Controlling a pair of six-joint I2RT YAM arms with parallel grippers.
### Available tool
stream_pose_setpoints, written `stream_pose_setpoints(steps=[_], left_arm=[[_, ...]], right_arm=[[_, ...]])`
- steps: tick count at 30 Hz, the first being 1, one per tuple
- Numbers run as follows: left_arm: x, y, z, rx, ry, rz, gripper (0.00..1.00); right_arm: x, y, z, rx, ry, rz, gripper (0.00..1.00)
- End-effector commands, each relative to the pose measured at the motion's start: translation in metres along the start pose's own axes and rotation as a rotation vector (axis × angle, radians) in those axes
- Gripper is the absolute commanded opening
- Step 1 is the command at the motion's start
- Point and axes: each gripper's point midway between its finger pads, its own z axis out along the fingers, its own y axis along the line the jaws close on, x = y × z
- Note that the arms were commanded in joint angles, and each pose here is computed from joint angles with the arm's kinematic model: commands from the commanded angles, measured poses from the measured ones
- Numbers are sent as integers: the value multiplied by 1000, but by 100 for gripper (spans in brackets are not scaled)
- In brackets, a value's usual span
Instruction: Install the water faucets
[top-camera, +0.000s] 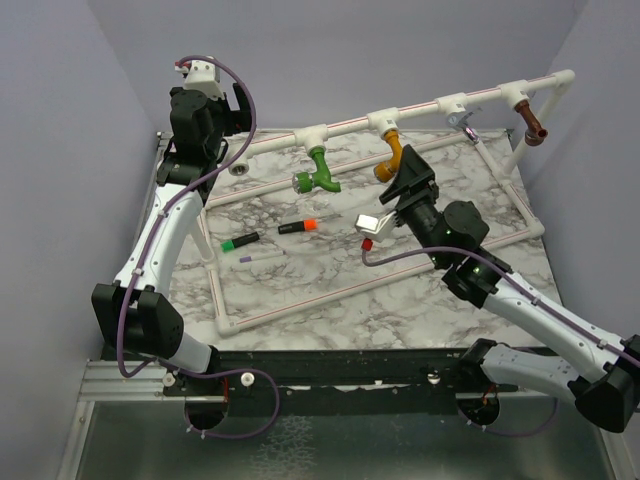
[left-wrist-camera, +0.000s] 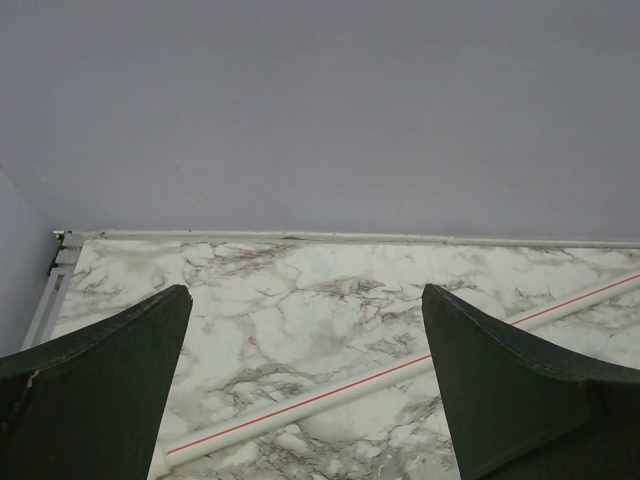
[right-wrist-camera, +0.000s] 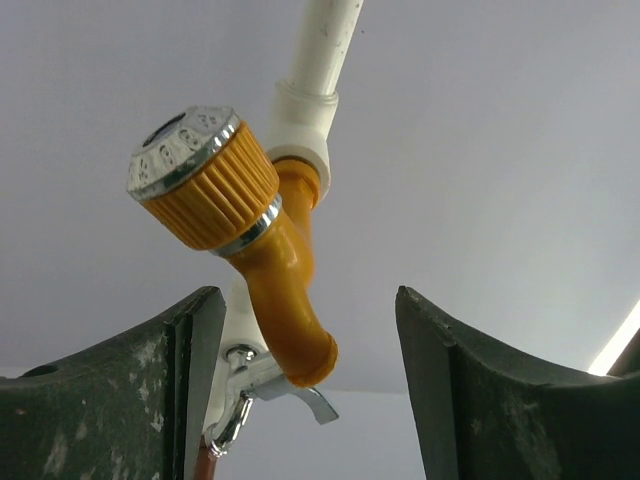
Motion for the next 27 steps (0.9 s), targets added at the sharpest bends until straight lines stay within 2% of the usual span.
stream_pose_setpoints(steps=[1,10,14,21,23,25,27], left_arm=[[123,-3,5,10,344,26,99],[123,-4,5,14,344,23,99],[125,-4,6,15,350,22,99],[123,-4,5,15,346,22,99],[124,-4,5,15,347,21,99],[124,-4,5,15,348,21,99],[123,-4,5,15,346,21,99]], right_arm=[[5,-20,4,47,38,-18,71],[-4,-11,11,36,22,-10,61],[-7,-9,12,36,15,-5,52],[-8,-11,11,50,10,23,27],[-9,-11,11,53,8,36,17],[-10,-10,11,56,2,64,3],[-10,-10,10,61,-3,111,0]])
